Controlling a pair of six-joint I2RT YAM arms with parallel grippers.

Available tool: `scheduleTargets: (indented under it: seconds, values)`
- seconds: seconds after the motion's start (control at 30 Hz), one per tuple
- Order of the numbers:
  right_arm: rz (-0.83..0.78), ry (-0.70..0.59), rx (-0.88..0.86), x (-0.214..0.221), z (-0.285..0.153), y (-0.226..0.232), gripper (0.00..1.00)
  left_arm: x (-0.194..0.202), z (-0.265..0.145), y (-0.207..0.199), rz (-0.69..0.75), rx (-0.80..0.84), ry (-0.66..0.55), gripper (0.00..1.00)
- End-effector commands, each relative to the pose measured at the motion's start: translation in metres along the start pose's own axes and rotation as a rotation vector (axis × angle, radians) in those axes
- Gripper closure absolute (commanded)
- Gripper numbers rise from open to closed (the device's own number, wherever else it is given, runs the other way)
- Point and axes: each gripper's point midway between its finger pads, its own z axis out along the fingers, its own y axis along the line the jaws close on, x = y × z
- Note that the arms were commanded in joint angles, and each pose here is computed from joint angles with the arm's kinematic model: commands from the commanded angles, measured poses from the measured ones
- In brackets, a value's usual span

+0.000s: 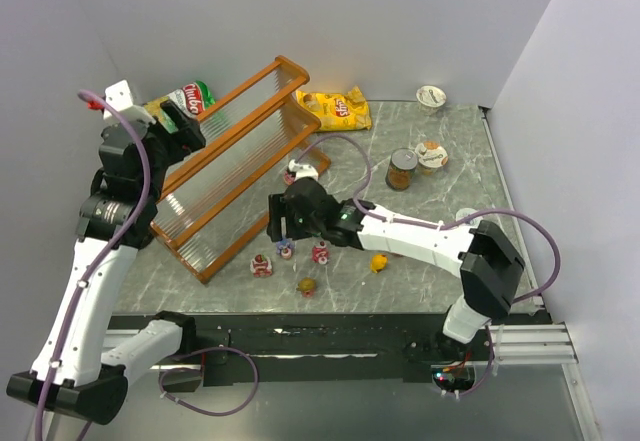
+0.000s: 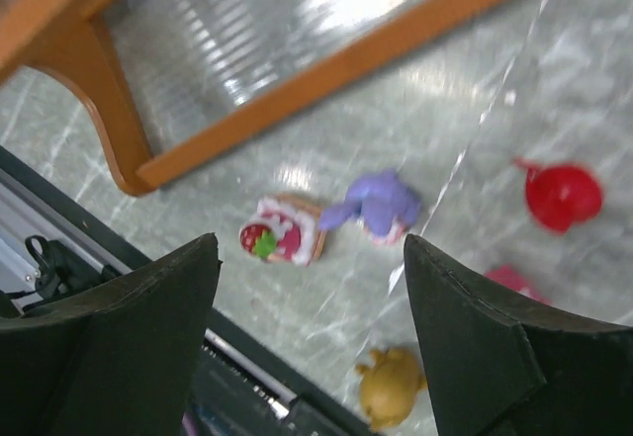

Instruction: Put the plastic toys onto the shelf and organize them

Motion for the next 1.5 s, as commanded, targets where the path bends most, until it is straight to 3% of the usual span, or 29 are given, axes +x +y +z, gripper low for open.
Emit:
scheduleTargets:
  seconds: [0.0,0.17,0.4,1.47]
  values:
    - [0.077,-0.024,0.056,0.003,-0.004,0.020,0.20,0.012,-0.016,0.021,-0.050,-0.093,0.031,0.04]
    - [0.060,-0.005,0.090,0.026,0.000,0.048,0.20,0.018,-0.030,0.029,-0.057,-0.110,0.023,0.04]
    - [0.032,0.066,0.192,0.063,0.023,0.054,0.21,0.016,-0.047,0.035,-0.055,-0.121,0.010,0.04]
    - [-0.064,0.121,0.341,0.084,0.068,0.038,0.48,0.007,-0.067,0.014,0.014,-0.014,0.013,0.04]
